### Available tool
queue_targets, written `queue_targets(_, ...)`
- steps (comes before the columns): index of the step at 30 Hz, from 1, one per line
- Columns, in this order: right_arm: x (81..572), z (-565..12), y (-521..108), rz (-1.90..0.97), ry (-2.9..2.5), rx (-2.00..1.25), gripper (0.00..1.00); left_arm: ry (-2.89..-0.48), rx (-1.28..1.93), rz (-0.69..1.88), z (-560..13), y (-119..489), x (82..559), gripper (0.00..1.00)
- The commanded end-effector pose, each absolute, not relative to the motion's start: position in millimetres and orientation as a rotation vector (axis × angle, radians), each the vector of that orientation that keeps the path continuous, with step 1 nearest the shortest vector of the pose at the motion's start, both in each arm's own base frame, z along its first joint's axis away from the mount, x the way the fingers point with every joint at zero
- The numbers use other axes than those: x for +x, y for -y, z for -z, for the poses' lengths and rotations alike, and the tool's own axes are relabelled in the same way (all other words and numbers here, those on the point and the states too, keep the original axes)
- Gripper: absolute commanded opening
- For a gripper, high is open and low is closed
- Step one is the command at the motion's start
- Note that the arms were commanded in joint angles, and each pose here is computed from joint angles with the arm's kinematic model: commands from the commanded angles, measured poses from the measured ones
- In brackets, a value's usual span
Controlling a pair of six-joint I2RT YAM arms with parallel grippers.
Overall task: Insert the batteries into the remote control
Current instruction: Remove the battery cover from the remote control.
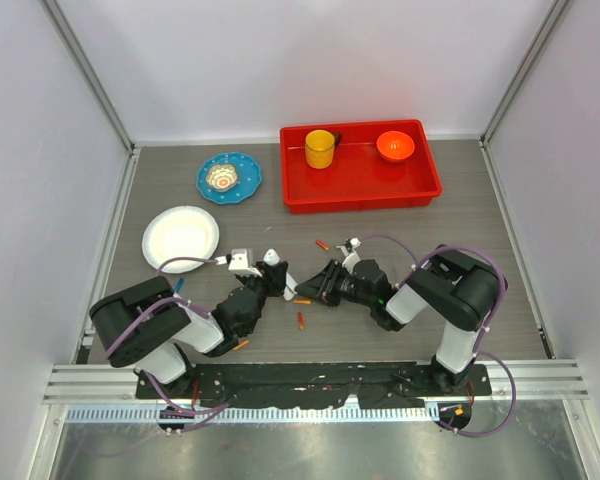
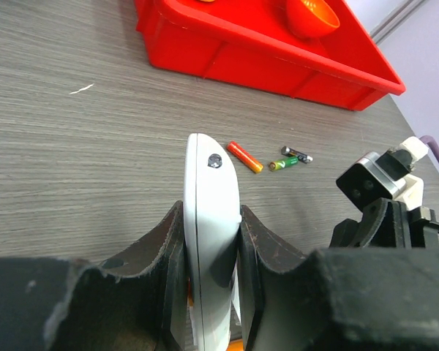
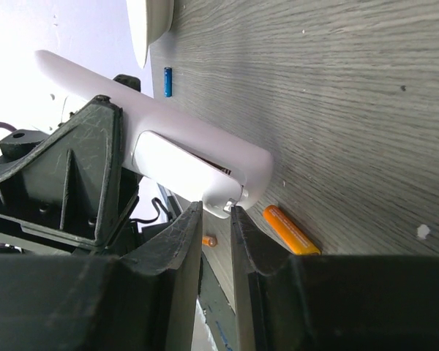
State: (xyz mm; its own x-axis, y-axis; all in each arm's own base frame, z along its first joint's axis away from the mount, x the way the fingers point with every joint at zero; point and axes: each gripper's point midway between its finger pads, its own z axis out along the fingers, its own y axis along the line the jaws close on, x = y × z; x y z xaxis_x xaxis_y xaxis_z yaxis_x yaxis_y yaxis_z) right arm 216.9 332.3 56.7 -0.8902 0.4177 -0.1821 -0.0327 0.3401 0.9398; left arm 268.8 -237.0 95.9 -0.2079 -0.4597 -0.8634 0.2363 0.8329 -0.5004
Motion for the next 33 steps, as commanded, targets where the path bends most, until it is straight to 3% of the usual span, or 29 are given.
queue_targets(1,230.7,-93.9,-338.6,-1.655,-2.037,0.291,0.27,-1.688,-0.129,0.682,-96.5,246.9,258.3,0.00)
queue_targets(22,232.7,-84.2,-332.2,-1.624,-2.054,0.300,0.27,-1.699,-0.146,0.709,-99.6,246.6,253.6,0.00)
queue_targets(33,229.7,-83.1,-331.6,-1.635,-2.061,0.301,0.38,-1.679,-0.161,0.748,-107.9,250.2,253.4,0.00)
